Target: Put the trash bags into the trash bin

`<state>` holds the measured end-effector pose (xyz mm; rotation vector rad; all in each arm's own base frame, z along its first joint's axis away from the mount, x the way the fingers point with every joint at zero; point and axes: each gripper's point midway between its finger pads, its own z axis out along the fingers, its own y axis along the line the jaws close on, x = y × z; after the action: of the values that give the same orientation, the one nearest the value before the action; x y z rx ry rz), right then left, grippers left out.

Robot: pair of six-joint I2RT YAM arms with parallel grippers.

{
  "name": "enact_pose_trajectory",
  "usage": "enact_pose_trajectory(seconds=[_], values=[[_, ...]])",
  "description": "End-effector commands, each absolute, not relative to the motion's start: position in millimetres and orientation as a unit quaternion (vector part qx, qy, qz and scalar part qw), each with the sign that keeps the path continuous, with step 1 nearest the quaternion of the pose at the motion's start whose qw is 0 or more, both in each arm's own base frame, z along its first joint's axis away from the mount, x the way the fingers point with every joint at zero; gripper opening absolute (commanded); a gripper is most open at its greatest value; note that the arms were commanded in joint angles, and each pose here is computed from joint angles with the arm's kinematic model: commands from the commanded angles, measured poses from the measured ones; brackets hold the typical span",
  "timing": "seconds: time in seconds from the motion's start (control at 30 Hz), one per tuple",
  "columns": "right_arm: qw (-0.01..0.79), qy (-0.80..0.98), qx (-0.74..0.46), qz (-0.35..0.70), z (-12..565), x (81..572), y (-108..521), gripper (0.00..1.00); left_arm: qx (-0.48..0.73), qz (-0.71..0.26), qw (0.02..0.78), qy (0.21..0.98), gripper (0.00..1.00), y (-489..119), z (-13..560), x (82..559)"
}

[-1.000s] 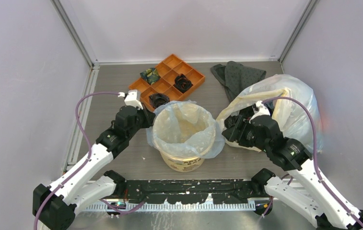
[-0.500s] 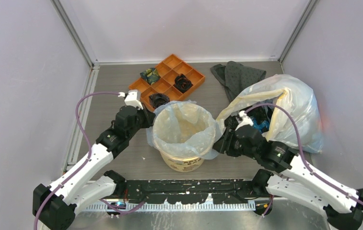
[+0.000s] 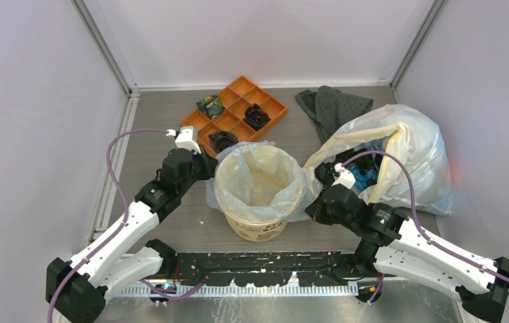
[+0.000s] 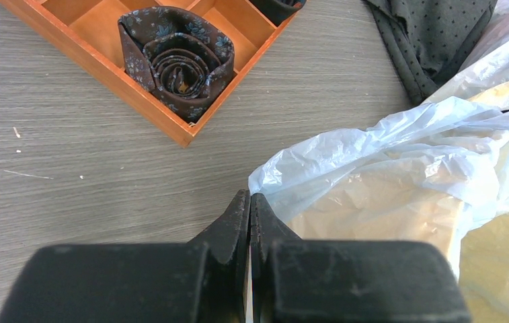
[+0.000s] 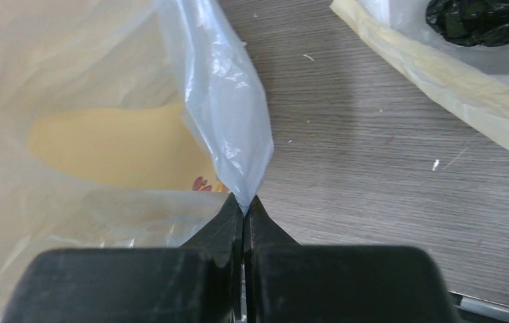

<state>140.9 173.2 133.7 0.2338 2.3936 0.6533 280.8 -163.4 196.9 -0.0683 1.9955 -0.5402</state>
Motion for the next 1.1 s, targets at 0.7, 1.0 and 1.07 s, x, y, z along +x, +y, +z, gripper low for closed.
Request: enact_pose_trajectory(seconds=[0.7, 1.0, 1.07], values=[[0.353, 0.901, 0.095, 0.234, 143, 156, 174, 0.25, -0.068, -0.154, 0.507, 0.845, 0.49, -116, 239, 251], [0.365, 0.894, 0.098, 0.239, 152, 157, 170, 0.41, -0.079, -0.162, 0.472, 0.863, 0.57, -110, 222, 226], [0.370, 0.892, 0.098, 0.240, 155, 157, 168, 0.44, -0.079, -0.191, 0.469, 0.859, 0.58, -115, 223, 218]])
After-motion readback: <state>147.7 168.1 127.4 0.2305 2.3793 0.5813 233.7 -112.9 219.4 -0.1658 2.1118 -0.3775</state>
